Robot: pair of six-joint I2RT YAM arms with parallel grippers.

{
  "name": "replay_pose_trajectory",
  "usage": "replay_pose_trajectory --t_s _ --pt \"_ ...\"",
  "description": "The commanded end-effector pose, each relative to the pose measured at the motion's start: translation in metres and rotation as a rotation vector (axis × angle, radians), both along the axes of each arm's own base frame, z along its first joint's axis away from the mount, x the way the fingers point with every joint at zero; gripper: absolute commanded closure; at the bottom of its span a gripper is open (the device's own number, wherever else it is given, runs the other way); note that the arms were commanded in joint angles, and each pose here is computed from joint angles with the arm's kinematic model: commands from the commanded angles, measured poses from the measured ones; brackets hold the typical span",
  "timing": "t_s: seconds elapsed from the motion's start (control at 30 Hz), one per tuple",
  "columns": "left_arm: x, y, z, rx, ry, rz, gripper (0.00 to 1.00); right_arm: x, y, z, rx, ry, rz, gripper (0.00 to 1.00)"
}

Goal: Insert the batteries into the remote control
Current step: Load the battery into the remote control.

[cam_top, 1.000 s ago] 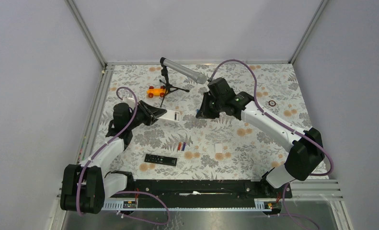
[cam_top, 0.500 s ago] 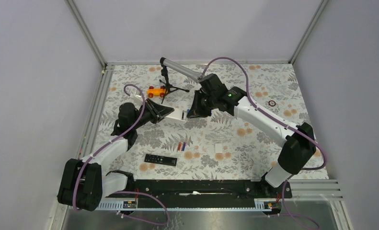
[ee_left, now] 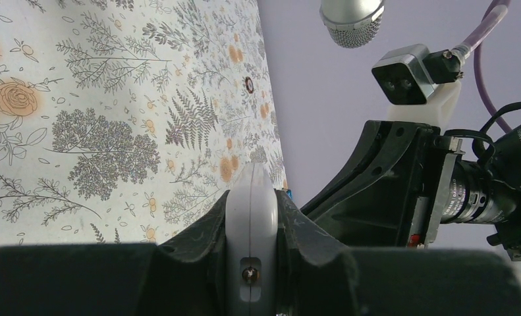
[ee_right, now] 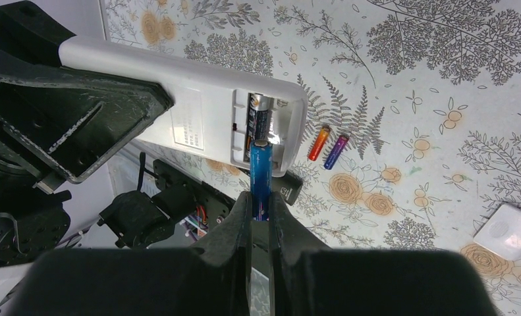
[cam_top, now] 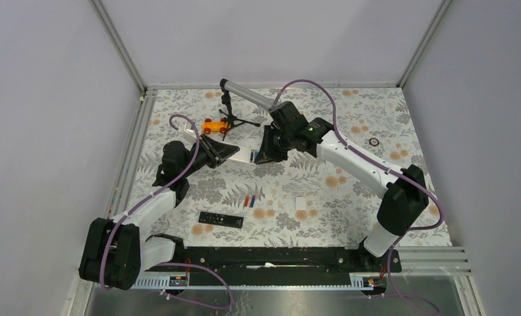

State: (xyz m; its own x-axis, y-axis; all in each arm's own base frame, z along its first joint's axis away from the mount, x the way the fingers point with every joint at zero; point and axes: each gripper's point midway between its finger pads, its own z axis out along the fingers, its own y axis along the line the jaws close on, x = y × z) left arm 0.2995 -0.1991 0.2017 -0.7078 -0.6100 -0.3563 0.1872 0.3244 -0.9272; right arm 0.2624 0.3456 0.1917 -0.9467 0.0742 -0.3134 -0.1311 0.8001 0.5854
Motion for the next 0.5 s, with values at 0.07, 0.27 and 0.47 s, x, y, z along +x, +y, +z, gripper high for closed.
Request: replay_pose_trajectory --t_s 0.07,0.27,0.47 --pt "0.0037 -0.0023 0.0338 -0.024 -0.137 -0.006 1.0 -0.0001 0.0086 0.0119 0.032 -0.006 0.004 0.91" --pt "0.0015 -0.0022 0.0354 -0.028 -0.145 -0.008 1.0 0.0005 0.0105 0.0083 0.027 0.008 0.005 0.9" --pt "0.0002 -0.0024 0.0367 -0.03 -0.149 -0.012 1.0 0.0022 0.0109 0.0056 0.021 0.015 -0.003 0.85"
